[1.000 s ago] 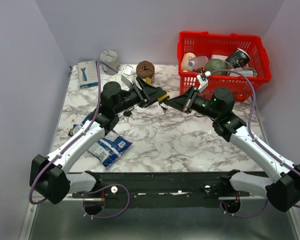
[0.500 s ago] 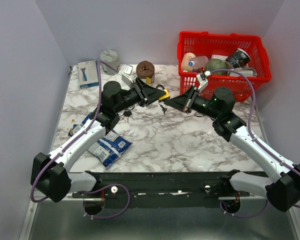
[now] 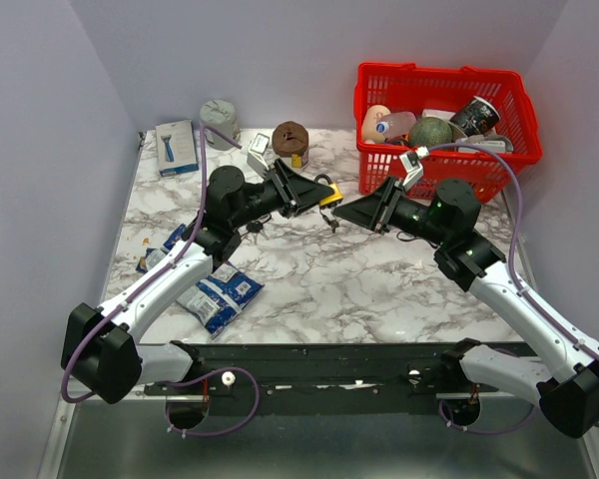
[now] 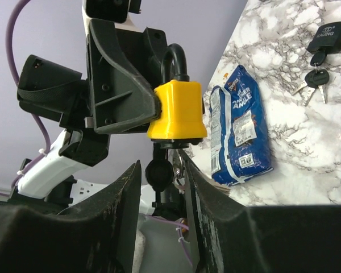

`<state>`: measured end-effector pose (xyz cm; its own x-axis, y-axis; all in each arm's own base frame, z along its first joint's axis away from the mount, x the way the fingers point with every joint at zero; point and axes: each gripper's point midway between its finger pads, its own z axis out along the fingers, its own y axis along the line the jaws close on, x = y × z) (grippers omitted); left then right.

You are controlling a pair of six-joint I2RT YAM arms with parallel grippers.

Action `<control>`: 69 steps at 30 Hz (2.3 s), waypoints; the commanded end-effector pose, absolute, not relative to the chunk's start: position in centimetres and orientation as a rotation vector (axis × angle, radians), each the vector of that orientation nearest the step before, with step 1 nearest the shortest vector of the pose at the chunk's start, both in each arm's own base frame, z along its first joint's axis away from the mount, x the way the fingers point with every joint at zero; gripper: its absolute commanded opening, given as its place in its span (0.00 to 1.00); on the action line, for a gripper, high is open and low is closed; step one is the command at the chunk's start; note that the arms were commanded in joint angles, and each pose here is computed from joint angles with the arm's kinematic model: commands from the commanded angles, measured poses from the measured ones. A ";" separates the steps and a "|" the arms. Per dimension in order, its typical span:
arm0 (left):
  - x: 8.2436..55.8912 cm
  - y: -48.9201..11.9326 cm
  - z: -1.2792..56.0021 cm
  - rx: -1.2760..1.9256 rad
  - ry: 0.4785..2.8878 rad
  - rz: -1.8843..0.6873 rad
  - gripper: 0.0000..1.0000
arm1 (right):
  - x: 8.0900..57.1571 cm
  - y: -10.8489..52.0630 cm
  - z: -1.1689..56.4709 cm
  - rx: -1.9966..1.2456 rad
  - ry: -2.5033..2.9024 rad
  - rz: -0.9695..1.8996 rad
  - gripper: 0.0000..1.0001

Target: Unlock with the key

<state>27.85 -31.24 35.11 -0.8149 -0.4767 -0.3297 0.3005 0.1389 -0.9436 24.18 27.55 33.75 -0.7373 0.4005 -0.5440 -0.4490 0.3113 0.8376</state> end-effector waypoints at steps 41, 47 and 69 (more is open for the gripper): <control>23.7 -31.1 37.7 0.072 1.708 -1.867 0.00 | 25.8 28.3 32.8 0.051 1.832 1.561 0.01; 22.6 -31.6 37.5 0.107 1.705 -1.912 0.00 | 26.6 28.5 33.9 0.063 1.799 1.567 0.01; 21.1 -32.7 37.2 0.188 1.721 -1.948 0.00 | 29.1 27.1 37.2 0.116 1.672 1.541 0.01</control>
<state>27.07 -30.60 35.72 -0.7790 -0.4962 -0.3833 0.3996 0.0782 -0.9134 25.48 28.43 33.43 -0.7743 0.4258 -0.4682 -0.4014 0.2416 0.8835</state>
